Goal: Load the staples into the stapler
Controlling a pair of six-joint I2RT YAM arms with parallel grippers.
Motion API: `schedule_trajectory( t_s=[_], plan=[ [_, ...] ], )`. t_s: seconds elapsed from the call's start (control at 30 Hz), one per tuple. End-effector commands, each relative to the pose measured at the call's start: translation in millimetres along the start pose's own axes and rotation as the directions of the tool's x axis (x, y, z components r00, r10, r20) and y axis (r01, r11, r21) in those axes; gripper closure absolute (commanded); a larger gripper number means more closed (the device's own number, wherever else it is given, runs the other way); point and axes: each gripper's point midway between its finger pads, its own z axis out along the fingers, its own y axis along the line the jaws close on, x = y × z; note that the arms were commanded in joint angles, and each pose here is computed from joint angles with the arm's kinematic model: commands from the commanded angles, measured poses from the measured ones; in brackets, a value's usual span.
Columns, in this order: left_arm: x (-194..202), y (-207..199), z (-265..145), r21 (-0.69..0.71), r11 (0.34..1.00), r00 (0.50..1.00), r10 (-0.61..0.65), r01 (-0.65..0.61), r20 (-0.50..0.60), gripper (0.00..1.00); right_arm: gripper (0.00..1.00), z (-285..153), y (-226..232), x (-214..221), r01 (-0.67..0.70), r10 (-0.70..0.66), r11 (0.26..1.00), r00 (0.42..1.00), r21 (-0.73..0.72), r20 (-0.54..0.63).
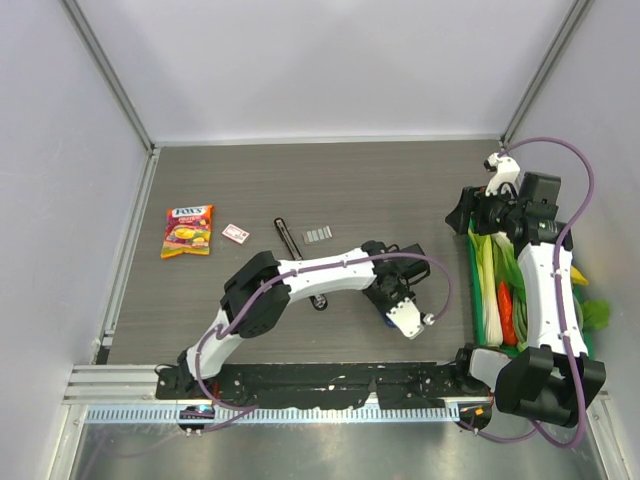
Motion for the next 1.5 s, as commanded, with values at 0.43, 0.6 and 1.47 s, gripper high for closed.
schedule_trajectory(
  t_s=[0.43, 0.6, 1.47],
  plan=[
    [54.2, 45.1, -193.0, -0.499, 0.658, 0.823, -0.496, 0.564, 0.277, 1.0, 0.29, -45.0, 62.6, -60.7, 0.164, -0.104, 0.966, 0.954, -0.199, 0.28],
    [48.7, 25.9, -224.0, -0.483, 0.613, 0.78, -0.516, 0.625, 0.354, 1.0, 0.29, -68.1, 106.9, -72.7, 0.364, -0.21, 0.857, 0.893, -0.365, 0.398],
    [49.3, -8.4, -250.4, -0.283, 0.487, 0.553, -0.602, 0.826, 0.577, 1.0, 0.09, -21.9, 234.2, -24.0, 0.709, -0.461, 0.473, 0.705, -0.524, 0.539]
  ],
)
